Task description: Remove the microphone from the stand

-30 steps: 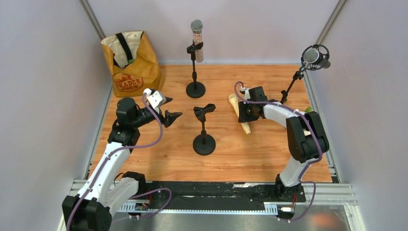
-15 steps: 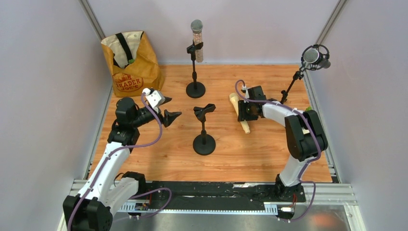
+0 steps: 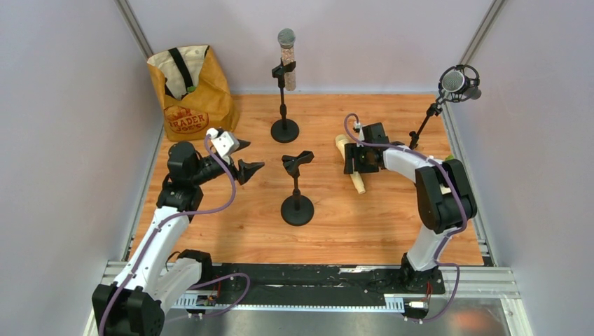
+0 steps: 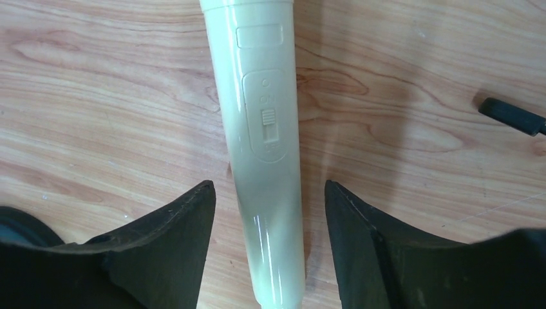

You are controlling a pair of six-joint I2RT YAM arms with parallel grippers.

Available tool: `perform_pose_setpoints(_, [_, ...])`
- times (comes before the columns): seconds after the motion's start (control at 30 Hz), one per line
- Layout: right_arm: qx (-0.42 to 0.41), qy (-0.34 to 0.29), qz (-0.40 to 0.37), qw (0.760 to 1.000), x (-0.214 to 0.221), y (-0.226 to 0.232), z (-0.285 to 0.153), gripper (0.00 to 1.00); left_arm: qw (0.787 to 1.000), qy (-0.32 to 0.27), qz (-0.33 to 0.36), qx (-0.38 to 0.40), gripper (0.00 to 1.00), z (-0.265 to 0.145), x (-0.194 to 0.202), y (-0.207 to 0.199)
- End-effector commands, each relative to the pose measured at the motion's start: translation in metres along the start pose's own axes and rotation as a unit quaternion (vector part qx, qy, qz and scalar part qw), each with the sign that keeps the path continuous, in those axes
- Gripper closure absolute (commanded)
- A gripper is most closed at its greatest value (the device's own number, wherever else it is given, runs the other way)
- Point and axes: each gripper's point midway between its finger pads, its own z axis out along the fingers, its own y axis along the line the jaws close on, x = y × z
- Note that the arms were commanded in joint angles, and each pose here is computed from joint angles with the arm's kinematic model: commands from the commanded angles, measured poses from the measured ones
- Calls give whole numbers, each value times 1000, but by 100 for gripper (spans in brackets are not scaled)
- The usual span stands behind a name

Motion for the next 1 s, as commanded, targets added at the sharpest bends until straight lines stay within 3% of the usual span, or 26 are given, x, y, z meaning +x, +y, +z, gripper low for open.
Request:
perform_pose_setpoints(0.0, [-34, -58, -17, 998, -39, 17, -26, 32, 1000, -11, 0, 10, 18, 0, -5, -3])
perform_pose_setpoints(0.23, [-73, -100, -54, 991, -61, 36, -54, 27, 999, -9, 8, 31, 17, -1, -1, -10])
perform_pose_setpoints(0.4, [-134, -147, -138, 970, -72, 59, -88, 24, 995, 2, 27, 97, 17, 0, 6, -27])
perform_pose_setpoints(0.5, [-206, -192, -210, 936, -68, 85, -119, 24, 991, 10, 35, 128, 17, 3, 14, -32])
perform_pose_setpoints(0.6, [-284, -243, -292, 880, -52, 113, -154, 23, 984, 3, 56, 171, 17, 4, 22, -42])
perform_pose_setpoints(0.77, [-322, -336, -357, 810, -42, 138, -201, 19, 970, -19, 51, 239, 17, 5, 31, -59])
perform_pose_setpoints(0.97, [-386, -345, -394, 760, -31, 175, -225, 21, 961, -3, 62, 269, 17, 9, 53, -72])
